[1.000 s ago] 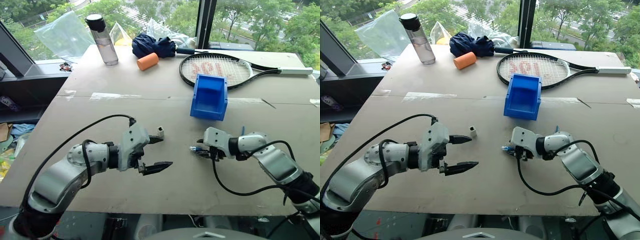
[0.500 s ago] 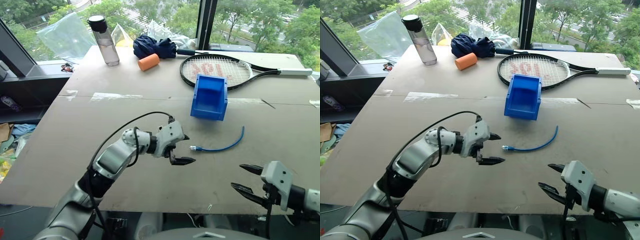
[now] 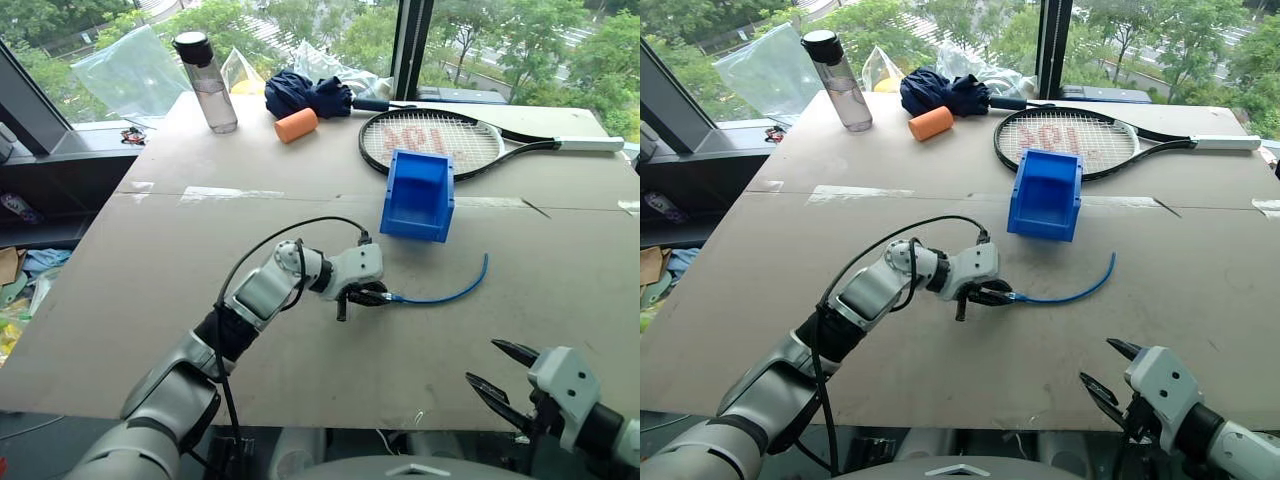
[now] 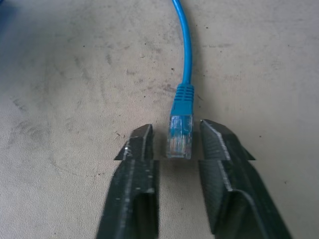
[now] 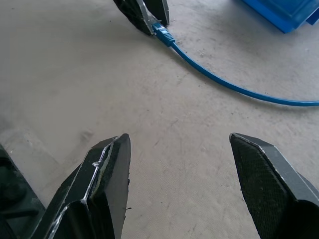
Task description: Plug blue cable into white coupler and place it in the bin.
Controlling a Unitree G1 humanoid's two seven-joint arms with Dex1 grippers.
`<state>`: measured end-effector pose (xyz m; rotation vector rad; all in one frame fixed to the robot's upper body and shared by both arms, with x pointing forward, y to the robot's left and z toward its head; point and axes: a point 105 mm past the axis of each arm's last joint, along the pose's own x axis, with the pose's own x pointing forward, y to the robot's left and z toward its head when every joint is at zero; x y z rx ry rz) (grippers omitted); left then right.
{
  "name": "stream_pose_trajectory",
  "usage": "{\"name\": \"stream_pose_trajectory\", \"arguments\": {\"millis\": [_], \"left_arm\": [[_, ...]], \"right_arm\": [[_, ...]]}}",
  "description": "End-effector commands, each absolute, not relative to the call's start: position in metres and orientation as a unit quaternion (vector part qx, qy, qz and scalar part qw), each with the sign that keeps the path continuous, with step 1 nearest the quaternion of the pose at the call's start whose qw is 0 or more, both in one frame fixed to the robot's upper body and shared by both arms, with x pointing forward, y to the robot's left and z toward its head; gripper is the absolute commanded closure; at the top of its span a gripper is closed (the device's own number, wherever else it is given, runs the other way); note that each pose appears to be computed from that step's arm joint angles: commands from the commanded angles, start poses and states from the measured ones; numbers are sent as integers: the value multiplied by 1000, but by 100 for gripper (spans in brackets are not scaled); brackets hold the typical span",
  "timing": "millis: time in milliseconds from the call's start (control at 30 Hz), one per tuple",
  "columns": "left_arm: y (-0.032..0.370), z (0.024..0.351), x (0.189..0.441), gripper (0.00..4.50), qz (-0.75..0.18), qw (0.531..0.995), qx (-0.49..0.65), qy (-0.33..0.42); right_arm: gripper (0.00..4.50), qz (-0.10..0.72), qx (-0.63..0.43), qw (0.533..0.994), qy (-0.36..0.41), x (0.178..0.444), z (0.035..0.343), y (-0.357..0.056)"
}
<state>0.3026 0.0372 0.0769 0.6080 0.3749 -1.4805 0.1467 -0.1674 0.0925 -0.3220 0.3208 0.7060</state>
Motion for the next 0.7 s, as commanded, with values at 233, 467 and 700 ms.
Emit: {"name": "stream_pose_trajectory", "arguments": {"millis": [233,467,700], "left_arm": [[36,161,255,447,-777,607,-44,160],[41,204,244,447,-782,576,-161,174],[41,216,237,450,-783,574,-176,165]], "right_arm": [[133,373,139,913,87,170,127,-106],[133,411,262,873,-18,188,192,-90],[184,443,315,839,-12,190,215,-81]]}}
